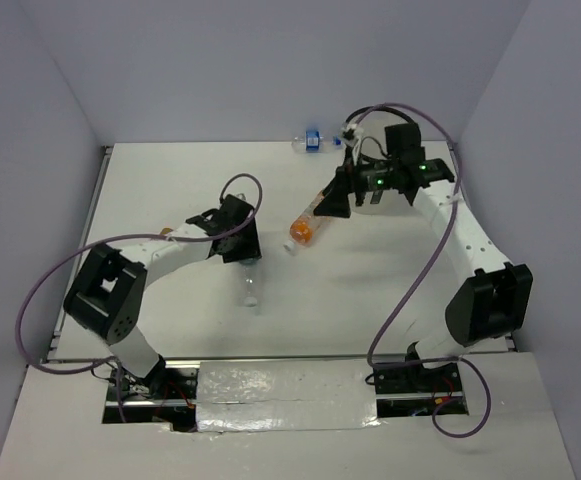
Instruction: Put the plastic bottles in the bin
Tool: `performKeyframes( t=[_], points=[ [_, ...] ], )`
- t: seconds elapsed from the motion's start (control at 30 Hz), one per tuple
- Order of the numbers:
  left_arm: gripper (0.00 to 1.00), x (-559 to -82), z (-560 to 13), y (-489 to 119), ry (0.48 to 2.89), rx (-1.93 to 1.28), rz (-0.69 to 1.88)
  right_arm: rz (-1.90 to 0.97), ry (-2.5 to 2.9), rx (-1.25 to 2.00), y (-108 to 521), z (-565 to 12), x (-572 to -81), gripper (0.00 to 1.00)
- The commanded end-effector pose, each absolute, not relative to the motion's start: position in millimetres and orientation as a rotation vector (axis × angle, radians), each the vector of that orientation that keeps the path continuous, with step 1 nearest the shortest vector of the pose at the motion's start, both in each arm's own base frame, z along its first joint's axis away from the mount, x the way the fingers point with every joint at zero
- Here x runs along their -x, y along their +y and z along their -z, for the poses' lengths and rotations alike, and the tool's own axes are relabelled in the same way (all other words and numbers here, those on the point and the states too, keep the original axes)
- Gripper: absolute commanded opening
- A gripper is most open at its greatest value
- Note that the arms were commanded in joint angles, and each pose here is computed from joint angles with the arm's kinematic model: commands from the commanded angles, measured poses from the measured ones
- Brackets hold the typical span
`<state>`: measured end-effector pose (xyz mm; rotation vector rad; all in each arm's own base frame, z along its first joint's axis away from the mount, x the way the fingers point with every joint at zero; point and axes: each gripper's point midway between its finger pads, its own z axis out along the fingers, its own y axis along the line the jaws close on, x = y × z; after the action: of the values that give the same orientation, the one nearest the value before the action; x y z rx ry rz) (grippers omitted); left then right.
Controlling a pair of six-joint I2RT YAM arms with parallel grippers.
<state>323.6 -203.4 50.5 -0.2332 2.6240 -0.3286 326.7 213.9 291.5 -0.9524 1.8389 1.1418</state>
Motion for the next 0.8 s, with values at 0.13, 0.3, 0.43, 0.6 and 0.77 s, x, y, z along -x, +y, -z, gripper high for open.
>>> performKeyframes(
  t=[0.13,0.3,0.43,0.6,0.77],
  points=[
    [0.36,-331.7,-170.9,-249.8,2.234,0.078,0.821,-1.383,2.015,0.87,256.9,-264.4,-278.3,1.0],
    [0.34,-310.7,-219.5,-271.0,1.972,-0.114,1.091,-1.404,2.166,0.593,267.1,-261.6,-300.0,0.99],
    [0.33,-292.7,-240.7,-279.7,1.831,-0.228,1.214,-1.43,2.156,0.488,278.0,-276.3,-312.8,1.0],
    [0.34,-284.9,-253.5,-281.7,1.752,-0.267,1.258,-1.398,2.13,0.443,295.9,-286.2,-320.5,1.0],
    [0.34,-283.7,-258.6,-282.0,1.736,-0.276,1.265,-1.443,2.155,0.459,315.6,-281.2,-311.5,1.0]
  ],
)
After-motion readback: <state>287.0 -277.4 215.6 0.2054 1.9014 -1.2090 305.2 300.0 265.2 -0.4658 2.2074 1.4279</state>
